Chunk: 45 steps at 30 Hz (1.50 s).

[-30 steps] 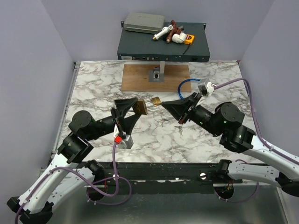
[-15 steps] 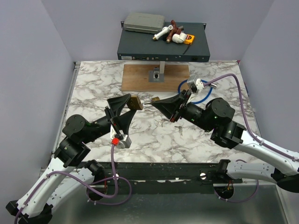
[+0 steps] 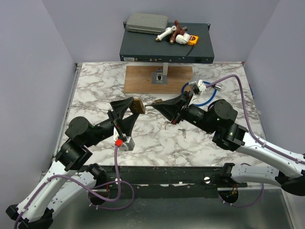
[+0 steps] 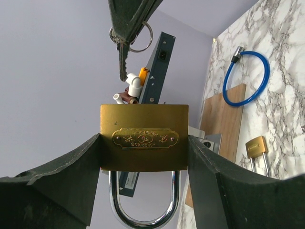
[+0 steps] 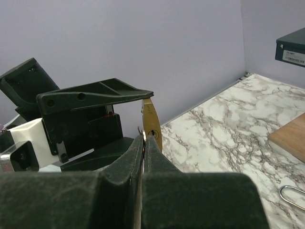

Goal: Unlock with the key

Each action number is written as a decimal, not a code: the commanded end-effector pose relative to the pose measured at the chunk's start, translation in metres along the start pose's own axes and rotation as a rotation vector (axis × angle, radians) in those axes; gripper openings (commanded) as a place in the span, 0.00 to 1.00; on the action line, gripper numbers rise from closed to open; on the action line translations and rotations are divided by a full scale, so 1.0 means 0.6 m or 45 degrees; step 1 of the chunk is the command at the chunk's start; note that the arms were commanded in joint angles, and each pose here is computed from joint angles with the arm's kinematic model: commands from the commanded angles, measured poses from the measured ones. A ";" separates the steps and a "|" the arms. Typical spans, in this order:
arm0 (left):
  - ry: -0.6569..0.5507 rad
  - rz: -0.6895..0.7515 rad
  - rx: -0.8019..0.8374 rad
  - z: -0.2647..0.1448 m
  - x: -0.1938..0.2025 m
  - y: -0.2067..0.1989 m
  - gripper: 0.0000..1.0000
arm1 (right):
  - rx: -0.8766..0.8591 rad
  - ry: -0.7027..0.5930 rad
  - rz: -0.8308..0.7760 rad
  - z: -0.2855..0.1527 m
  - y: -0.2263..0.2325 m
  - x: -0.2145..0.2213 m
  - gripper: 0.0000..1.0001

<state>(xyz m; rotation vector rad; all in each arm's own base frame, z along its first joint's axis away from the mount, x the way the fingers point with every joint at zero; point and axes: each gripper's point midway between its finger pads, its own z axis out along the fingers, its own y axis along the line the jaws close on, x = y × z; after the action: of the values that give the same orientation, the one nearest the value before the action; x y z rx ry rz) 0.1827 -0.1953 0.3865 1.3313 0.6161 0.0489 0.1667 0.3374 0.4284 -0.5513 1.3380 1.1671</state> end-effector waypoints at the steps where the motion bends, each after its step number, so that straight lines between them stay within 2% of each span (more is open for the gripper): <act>1: -0.065 0.080 -0.170 -0.012 -0.039 0.074 0.00 | -0.045 -0.030 0.008 0.009 0.012 -0.009 0.01; 45: -0.111 0.052 -0.181 -0.016 -0.060 0.088 0.00 | 0.021 -0.007 0.021 0.008 -0.012 0.024 0.01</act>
<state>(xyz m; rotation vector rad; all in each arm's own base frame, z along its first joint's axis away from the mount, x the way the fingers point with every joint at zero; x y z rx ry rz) 0.1818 -0.1974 0.3901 1.3217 0.6340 0.0216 0.1693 0.3457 0.4140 -0.5488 1.3572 1.1821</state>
